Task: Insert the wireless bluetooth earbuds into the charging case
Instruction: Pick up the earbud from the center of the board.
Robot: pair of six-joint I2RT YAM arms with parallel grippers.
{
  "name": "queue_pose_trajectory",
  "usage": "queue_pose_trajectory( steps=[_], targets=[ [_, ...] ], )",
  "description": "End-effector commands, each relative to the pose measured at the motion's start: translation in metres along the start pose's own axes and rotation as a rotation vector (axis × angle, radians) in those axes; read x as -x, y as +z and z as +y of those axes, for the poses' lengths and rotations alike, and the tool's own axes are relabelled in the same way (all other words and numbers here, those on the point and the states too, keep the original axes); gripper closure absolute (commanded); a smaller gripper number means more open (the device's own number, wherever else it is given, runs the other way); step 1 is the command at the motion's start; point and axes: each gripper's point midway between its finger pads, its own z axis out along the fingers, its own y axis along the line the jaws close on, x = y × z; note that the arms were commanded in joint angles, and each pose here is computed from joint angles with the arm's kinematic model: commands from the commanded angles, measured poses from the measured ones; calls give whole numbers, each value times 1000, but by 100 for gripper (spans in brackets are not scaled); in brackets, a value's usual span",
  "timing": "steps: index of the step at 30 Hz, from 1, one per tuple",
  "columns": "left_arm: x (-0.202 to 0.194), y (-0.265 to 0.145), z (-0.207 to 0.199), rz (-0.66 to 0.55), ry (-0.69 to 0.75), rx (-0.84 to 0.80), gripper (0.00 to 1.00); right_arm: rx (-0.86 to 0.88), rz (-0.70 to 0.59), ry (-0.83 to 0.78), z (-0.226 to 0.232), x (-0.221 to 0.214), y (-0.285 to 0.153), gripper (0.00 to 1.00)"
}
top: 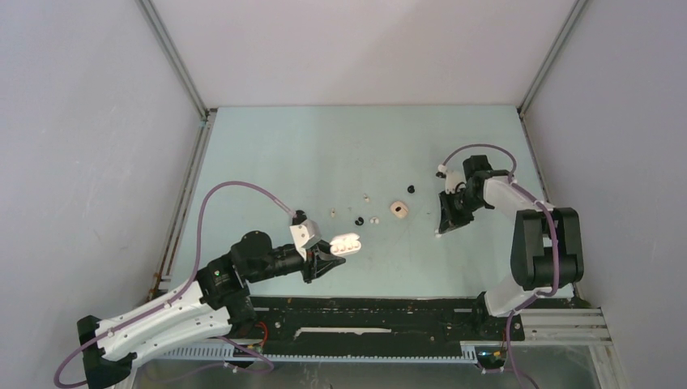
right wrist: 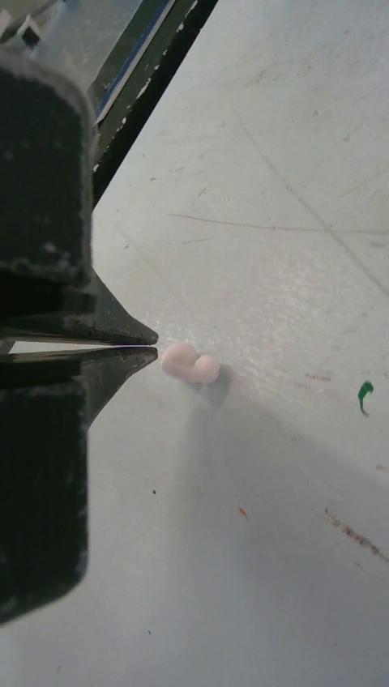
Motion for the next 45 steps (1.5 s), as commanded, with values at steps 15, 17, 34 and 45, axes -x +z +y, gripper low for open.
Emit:
queue_pose_trajectory(
  steps=[15, 17, 34, 45],
  targets=[
    [8, 2, -1, -20, 23, -13, 100, -37, -93, 24, -14, 12, -22, 79],
    [8, 3, -1, -19, 23, -13, 100, -6, -71, 58, -17, 9, -15, 78],
    [7, 2, -1, -14, 23, -14, 99, 52, -32, 119, -22, 17, 11, 76],
    [7, 3, -2, -7, 21, -22, 99, 99, -44, 110, -8, 21, 10, 70]
  ],
)
